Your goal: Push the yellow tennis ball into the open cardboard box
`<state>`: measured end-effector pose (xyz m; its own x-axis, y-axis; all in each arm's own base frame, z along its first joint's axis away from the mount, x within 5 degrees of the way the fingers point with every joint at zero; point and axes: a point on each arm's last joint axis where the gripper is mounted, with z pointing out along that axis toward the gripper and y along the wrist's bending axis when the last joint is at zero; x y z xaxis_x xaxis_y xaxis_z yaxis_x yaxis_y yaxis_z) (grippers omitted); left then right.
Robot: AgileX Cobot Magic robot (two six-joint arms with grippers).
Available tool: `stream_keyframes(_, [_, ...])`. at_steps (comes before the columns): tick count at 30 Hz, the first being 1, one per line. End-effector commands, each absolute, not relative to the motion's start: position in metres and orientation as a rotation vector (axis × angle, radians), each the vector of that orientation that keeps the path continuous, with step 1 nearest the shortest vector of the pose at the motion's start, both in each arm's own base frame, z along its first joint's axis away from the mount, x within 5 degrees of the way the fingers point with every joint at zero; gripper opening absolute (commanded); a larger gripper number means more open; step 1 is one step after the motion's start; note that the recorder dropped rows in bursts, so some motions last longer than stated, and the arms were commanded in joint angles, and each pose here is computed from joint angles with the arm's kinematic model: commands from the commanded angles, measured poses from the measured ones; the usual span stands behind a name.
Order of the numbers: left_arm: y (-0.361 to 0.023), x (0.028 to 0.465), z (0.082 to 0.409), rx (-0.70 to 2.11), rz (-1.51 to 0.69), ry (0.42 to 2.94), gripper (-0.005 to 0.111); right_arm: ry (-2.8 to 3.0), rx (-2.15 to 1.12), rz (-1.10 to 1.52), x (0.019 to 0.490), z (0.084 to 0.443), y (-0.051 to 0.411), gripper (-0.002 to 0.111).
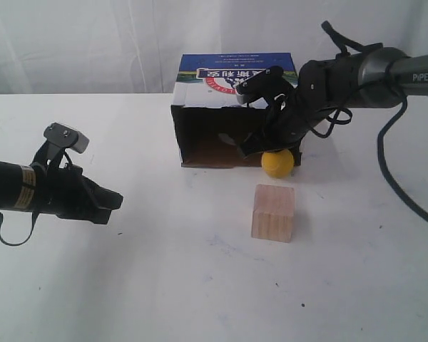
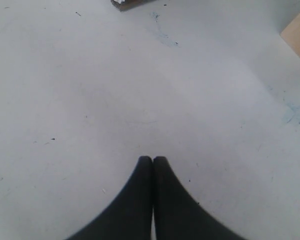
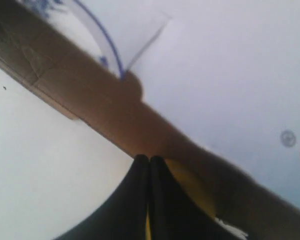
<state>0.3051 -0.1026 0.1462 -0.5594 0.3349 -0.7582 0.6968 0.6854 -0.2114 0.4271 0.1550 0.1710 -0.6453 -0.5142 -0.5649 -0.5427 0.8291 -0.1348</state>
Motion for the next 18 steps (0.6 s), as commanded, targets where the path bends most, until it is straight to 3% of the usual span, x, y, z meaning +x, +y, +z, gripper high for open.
stream_keyframes(1, [-0.102,0.304,0.147,0.784,-0.653,2.182,0.0,2.417,-0.793,0.047,0.427,0.167,0.152,0.0])
stream_keyframes(18, [-0.102,0.305,0.148,0.767,-0.656,2.181,0.0,2.432,-0.801,0.049,0.42,0.183,0.15,0.0])
